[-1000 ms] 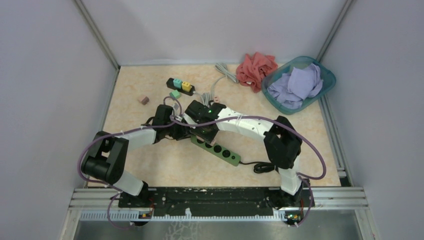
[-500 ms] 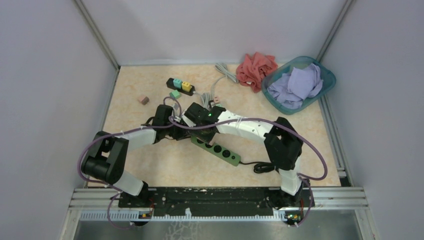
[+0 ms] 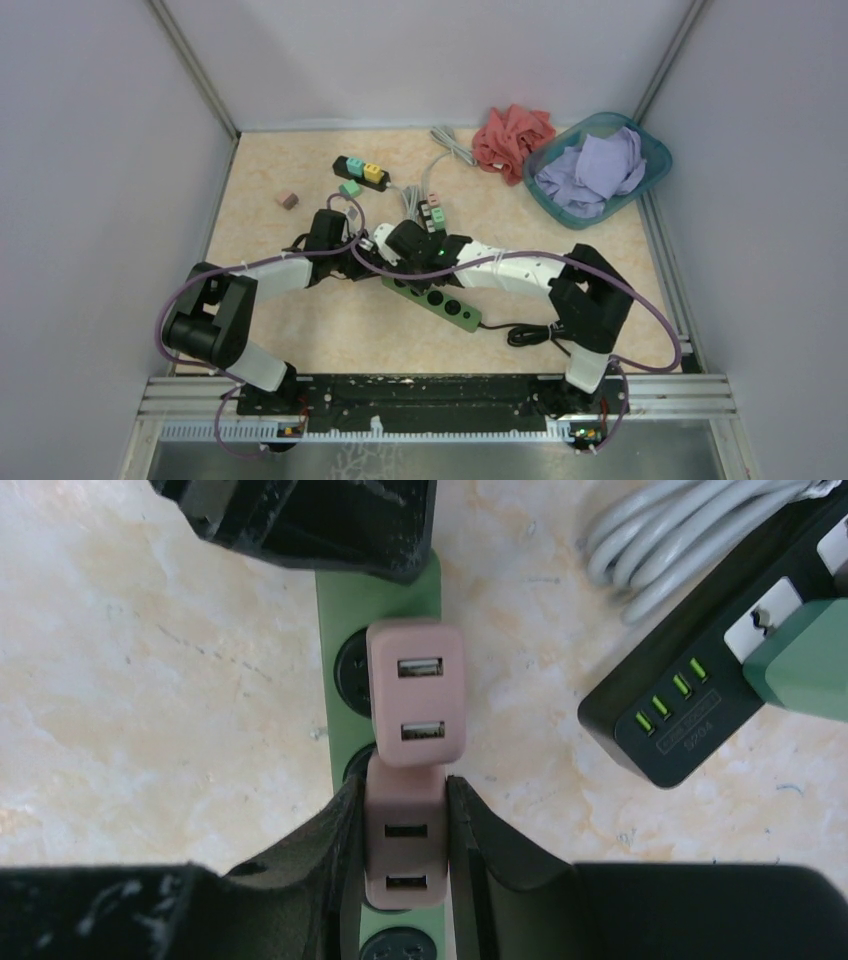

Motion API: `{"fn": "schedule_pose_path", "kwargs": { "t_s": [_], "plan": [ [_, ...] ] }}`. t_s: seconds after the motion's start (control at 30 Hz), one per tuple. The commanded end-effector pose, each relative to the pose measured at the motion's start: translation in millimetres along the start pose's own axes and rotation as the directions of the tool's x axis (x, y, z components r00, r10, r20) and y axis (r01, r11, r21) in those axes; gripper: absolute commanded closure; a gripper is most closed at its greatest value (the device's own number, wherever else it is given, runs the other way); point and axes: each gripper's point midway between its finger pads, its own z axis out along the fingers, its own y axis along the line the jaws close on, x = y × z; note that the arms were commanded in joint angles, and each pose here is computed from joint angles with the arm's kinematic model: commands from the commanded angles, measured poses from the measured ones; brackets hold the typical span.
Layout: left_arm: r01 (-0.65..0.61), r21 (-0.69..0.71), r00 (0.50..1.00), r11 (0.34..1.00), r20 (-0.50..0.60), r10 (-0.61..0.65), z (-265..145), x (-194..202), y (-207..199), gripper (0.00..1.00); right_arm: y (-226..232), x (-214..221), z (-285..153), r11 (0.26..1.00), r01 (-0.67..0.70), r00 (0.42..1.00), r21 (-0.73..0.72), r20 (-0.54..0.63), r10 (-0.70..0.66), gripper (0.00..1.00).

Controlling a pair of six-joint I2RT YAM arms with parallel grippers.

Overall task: Insert the plug
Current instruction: Insert the plug into the socket.

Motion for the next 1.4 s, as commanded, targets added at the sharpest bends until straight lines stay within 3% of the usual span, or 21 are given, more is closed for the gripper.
{"fn": "schedule_pose_path", "kwargs": {
  "t_s": [0.0, 0.2, 0.5, 0.97, 1.23, 1.37],
  "plan": [
    [0.009, -0.027, 1.0, 1.0, -0.029, -0.01, -3.1, 10.5, 7.8, 0.57, 8.6, 84.1, 7.7, 1.0, 0.002, 0.981, 0.006, -0.196, -0.001, 1.0],
    [0.011, -0.023, 0.999, 1.0, -0.036, -0.012, -1.2, 11.2, 7.6, 0.57, 13.3, 87.7, 13.2, 1.0, -0.013, 0.995, -0.018, -0.102, 0.011, 1.0],
    [0.001, -0.034, 0.999, 0.999, -0.037, -0.002, -3.7, 12.5, 9.5, 0.57, 6.4, 112.4, 30.5, 1.0, -0.004, 0.983, -0.019, -0.186, 0.0, 1.0],
    [0.006, -0.043, 0.999, 0.999, -0.047, -0.008, -0.5, 12.9, 11.3, 0.57, -7.4, 117.8, 20.3, 0.995, -0.095, 0.979, -0.007, -0.184, 0.092, 1.0],
    [0.017, -0.039, 0.999, 0.999, -0.032, -0.019, -1.2, 8.8, 7.6, 0.57, -3.4, 91.5, 11.6, 0.992, -0.109, 0.989, -0.056, -0.108, 0.102, 0.99],
    [0.01, -0.047, 1.0, 0.999, -0.03, -0.011, -1.5, 8.2, 9.3, 0.57, -7.3, 66.0, -1.7, 0.991, -0.117, 0.992, -0.061, -0.045, 0.115, 0.89]
  ]
}}
